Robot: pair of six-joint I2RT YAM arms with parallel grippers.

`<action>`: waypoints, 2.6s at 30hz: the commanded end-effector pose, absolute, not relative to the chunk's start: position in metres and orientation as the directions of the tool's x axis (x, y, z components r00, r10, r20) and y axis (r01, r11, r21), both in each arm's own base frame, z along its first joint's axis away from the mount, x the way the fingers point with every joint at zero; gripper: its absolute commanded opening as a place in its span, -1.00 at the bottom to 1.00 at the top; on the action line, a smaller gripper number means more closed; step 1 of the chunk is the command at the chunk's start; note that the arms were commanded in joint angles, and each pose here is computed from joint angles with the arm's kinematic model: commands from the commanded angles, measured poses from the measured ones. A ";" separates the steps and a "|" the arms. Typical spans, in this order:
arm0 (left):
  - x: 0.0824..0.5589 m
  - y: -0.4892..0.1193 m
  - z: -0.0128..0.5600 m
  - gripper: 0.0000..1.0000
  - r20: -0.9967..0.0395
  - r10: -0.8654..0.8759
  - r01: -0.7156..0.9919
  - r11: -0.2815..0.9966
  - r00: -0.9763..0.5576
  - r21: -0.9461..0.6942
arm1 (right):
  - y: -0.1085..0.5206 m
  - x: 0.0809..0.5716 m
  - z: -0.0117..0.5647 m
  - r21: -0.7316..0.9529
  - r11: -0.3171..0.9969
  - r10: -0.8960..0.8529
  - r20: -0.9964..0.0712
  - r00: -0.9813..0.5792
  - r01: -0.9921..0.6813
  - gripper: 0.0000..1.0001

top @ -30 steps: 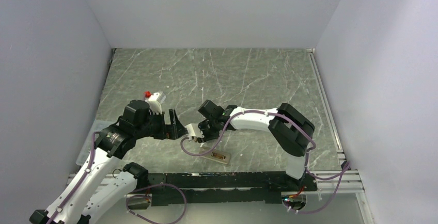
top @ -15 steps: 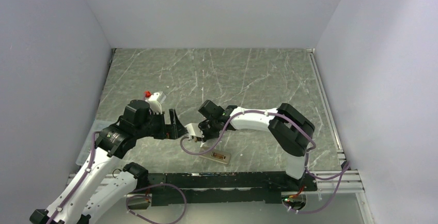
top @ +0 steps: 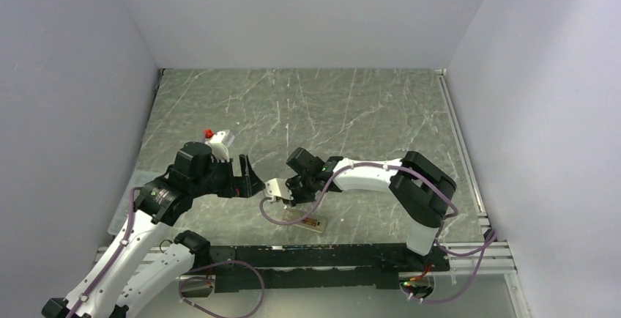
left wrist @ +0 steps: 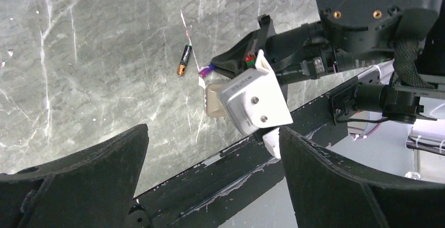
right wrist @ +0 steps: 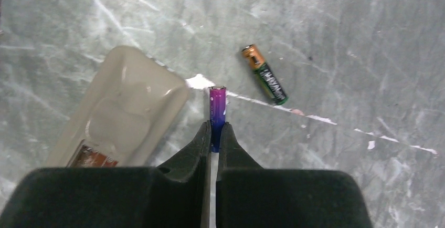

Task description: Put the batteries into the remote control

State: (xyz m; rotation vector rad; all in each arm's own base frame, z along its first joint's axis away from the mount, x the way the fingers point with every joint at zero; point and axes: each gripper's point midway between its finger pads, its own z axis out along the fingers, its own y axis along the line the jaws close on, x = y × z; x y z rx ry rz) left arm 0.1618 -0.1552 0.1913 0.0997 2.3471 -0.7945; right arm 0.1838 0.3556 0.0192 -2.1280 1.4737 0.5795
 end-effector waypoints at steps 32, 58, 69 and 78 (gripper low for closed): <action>0.184 -0.168 0.184 0.98 -0.595 -0.151 0.251 0.805 -0.790 -0.538 | 0.300 0.128 0.090 0.016 0.160 -0.774 -0.619 -0.135 -0.987 -1.00; 0.187 -0.175 0.174 0.98 -0.578 -0.107 0.278 0.797 -0.809 -0.536 | 0.295 0.110 0.061 0.071 0.249 -0.861 -0.441 -0.254 -0.966 -1.00; 0.185 -0.176 0.173 0.98 -0.576 -0.107 0.281 0.792 -0.810 -0.542 | 0.301 0.110 0.055 0.077 0.256 -0.869 -0.418 -0.264 -0.964 -1.00; 0.184 -0.176 0.173 0.98 -0.580 -0.108 0.284 0.791 -0.808 -0.542 | 0.305 0.107 0.049 0.083 0.252 -0.880 -0.394 -0.264 -0.964 -1.00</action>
